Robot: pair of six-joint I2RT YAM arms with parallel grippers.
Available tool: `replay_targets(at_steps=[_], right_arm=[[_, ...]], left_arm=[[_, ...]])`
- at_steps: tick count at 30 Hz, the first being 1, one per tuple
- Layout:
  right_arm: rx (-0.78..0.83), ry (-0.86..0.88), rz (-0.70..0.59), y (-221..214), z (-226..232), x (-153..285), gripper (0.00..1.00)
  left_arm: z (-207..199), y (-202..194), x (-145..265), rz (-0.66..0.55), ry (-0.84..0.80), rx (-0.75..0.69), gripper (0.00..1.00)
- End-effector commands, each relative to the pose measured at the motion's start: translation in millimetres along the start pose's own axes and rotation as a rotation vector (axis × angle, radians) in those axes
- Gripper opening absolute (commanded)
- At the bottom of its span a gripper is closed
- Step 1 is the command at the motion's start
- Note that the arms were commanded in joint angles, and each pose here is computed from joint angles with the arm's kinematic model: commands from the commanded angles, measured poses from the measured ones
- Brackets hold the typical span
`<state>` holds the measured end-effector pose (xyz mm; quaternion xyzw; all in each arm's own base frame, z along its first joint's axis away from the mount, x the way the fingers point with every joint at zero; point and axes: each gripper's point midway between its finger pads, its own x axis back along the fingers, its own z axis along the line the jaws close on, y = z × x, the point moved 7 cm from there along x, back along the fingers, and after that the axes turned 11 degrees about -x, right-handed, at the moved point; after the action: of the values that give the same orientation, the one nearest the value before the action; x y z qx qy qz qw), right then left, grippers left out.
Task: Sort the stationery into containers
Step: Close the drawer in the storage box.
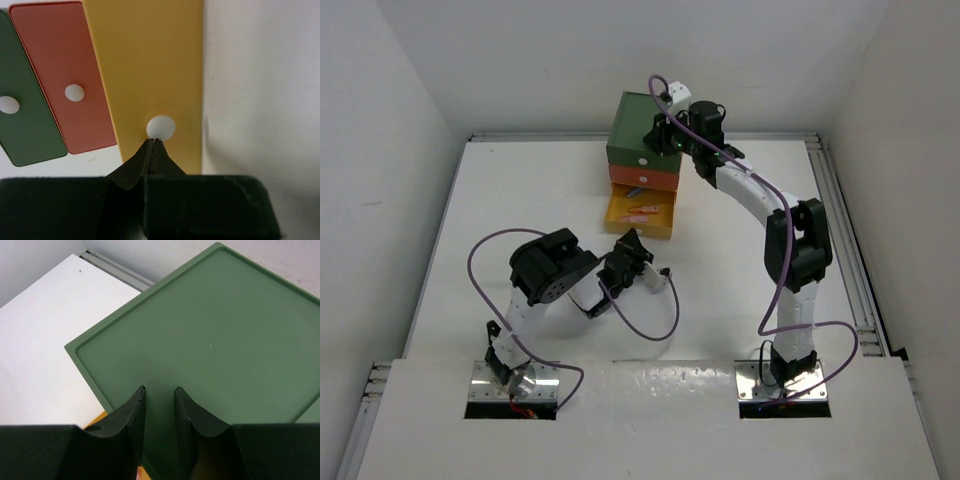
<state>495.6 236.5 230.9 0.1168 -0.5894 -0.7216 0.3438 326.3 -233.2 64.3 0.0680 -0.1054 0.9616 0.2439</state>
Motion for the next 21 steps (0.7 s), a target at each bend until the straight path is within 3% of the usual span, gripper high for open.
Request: replay_targets(at_steps=[1,21], right_arm=[[-0.025,0.023,0.061,-9.8,8.8,7.8,0.28],[-0.036,0.029,0.105,-24.3,8.4,11.8,0.25]], left_arm=[[13.5,-11.2,-16.1,0.016,0.08,0.035,0.0],[14.1,-39.0,-86.2,0.043,0.131,-0.001,0.0]])
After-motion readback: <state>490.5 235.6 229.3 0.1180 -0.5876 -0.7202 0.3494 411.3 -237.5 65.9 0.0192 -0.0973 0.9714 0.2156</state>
